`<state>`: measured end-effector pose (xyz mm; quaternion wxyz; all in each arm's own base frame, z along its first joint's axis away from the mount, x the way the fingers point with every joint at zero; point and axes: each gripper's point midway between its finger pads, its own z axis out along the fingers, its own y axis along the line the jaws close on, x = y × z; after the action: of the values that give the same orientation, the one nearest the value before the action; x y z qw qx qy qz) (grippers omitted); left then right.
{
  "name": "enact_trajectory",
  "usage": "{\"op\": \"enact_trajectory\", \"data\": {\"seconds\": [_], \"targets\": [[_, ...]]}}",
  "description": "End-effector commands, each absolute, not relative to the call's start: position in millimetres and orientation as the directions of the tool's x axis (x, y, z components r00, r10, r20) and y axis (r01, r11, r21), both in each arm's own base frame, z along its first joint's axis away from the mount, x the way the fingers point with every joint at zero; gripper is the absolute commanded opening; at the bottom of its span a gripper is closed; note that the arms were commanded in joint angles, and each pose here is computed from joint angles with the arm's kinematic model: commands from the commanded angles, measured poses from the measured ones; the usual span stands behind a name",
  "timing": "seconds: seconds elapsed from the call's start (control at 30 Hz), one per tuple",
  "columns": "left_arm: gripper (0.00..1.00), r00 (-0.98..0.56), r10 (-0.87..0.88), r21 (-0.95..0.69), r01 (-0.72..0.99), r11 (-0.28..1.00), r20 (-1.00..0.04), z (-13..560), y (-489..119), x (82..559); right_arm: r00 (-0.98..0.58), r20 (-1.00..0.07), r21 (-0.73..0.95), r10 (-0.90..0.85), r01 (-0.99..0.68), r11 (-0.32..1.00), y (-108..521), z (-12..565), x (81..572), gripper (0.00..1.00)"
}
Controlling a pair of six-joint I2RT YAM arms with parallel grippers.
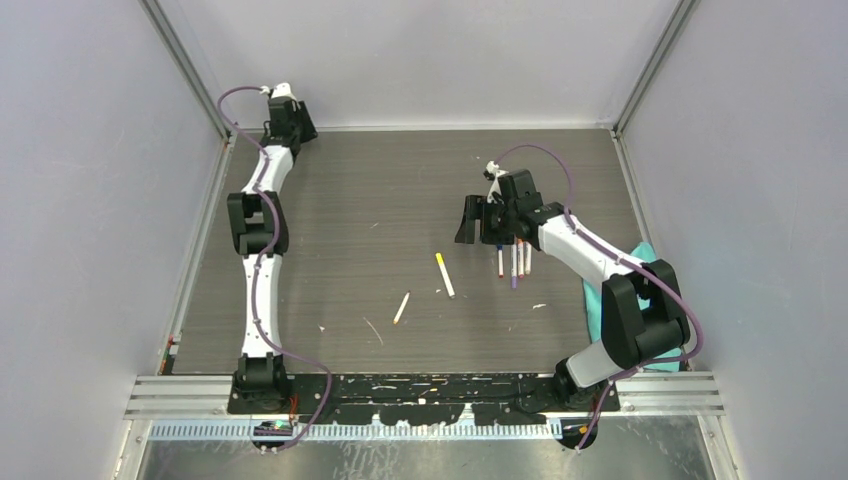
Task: Insert the pens into the pen caps
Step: Move the pen cap to the center of the board.
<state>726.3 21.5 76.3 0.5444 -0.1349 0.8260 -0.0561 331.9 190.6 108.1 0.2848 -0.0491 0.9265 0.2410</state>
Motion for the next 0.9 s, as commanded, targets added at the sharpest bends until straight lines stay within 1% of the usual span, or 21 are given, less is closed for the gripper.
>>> {"op": "enact_trajectory", "data": {"seconds": [0.0, 0.37, 0.47, 0.87], "targets": [[0.44, -0.242, -0.259, -0.225, -0.160, 0.961, -0.935, 114, 35, 744, -0.817, -0.571, 0.478, 0.080, -0.252, 0.841, 201, 120, 335, 0.76], [0.43, -0.184, -0.250, -0.226, -0.141, 0.964, -0.951, 113, 37, 758, -0.846, -0.526, 0.528, 0.089, -0.243, 0.814, 208, 109, 326, 0.75], [0.41, -0.188, -0.253, -0.230, -0.135, 0.964, -0.949, 106, 35, 759, -0.849, -0.521, 0.536, 0.090, -0.243, 0.808, 210, 109, 325, 0.75], [0.40, -0.230, -0.257, -0.230, -0.139, 0.963, -0.939, 86, 34, 754, -0.849, -0.518, 0.554, 0.101, -0.244, 0.796, 213, 111, 326, 0.75]]}}
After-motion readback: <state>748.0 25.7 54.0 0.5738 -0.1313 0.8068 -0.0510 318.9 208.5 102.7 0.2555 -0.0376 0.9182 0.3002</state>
